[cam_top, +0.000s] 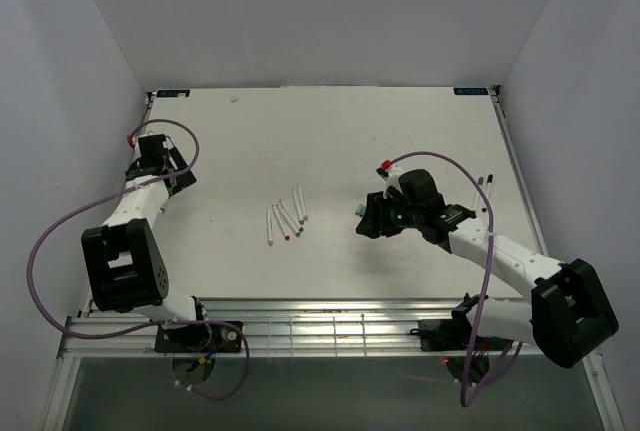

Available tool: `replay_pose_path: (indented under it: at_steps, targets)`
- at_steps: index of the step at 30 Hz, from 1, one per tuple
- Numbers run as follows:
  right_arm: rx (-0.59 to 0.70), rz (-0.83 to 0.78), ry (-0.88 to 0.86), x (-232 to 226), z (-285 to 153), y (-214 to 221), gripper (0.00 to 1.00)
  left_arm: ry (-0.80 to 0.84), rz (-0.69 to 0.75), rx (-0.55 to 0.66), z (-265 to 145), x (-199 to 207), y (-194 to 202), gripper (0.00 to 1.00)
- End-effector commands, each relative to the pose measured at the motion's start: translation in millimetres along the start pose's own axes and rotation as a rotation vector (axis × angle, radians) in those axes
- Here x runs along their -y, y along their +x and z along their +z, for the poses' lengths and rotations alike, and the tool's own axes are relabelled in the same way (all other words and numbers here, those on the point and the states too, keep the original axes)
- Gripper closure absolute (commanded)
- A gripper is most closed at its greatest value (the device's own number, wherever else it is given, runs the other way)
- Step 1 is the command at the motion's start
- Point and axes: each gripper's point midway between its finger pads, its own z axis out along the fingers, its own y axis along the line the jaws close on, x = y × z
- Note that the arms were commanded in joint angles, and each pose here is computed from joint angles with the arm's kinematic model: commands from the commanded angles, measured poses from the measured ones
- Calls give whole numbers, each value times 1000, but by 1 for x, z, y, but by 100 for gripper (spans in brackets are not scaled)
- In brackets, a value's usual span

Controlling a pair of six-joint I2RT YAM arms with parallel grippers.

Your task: Open the pen caps

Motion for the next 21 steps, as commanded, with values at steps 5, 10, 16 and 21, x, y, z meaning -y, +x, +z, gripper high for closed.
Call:
replay_pose_path:
  at_steps: [5, 10, 16, 21]
  targets:
    - [36, -65, -108, -20, -6, -1, 47, -41, -2, 61, 21, -12, -14, 4]
    - [39, -72, -111, -20, -7, 0, 47, -80, -11, 30, 36, -24, -8, 4]
    - [48, -80, -112, -21, -9, 0, 47, -115, -64, -17, 53, -47, 7, 5]
    - [54, -85, -101, -19, -10, -1, 47, -79, -22, -25, 56, -43, 11, 11]
